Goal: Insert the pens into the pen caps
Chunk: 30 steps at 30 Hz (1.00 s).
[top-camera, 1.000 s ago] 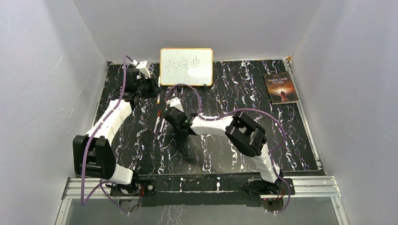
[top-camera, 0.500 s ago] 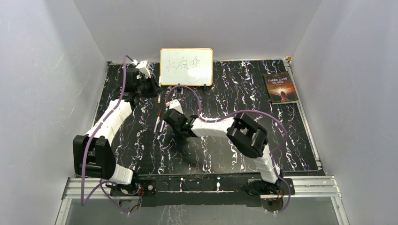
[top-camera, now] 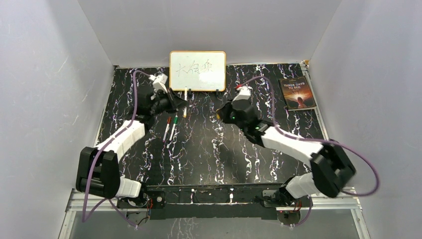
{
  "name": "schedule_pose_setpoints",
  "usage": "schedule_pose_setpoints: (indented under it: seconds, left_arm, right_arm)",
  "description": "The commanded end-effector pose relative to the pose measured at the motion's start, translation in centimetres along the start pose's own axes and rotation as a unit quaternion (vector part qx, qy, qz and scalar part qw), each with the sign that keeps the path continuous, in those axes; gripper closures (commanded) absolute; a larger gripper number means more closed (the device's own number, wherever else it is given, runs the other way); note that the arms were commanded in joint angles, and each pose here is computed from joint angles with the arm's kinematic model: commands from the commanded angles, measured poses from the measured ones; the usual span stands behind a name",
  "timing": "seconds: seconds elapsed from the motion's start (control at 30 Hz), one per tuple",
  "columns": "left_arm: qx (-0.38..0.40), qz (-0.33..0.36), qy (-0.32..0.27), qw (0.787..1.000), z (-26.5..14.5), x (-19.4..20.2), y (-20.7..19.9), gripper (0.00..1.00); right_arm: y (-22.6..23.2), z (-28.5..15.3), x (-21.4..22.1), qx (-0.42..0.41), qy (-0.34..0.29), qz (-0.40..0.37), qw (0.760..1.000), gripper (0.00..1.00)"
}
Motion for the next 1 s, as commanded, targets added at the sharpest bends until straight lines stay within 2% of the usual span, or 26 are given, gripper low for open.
schedule_pose_setpoints:
  seconds: [0.0, 0.17, 0.37, 0.73, 0.97]
  left_arm:
    - [0.182, 0.051, -0.08, 0.979, -0.7, -1.2, -9.1, 1.0]
    - [0.291, 0.031, -0.094, 0.952, -0.2, 1.4, -14.3, 1.0]
    - [0.361, -0.012, -0.103, 0.927, -0.2, 2.2, -16.7, 1.0]
    - [0.441, -0.048, -0.117, 0.888, -0.7, 3.2, -20.7, 1.0]
    - [0.443, -0.05, -0.112, 0.888, -0.3, 3.5, -21.6, 1.0]
  right_arm:
    - [2.8, -4.3, -6.3, -0.127, -0.148, 0.047, 0.98, 1.0]
    - [3.5, -8.8, -10.2, -0.202, -0.229, 0.066, 0.95, 1.0]
    - [4.0, -12.4, -12.7, -0.234, -0.283, 0.078, 0.927, 1.0]
    - [4.3, -14.1, -13.8, -0.257, -0.317, 0.071, 0.91, 1.0]
    - [4.7, -14.4, -14.1, -0.271, -0.324, 0.059, 0.905, 1.0]
Point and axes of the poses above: each gripper's point midway between its finger pads, its own z axis out along the fingers, its own y axis along the line the jaws close on, x = y × z, the point moved 6 cm from there along -z, back along the fingers, and after that the axes turned 6 degrees about z, right-handed, at the moved point
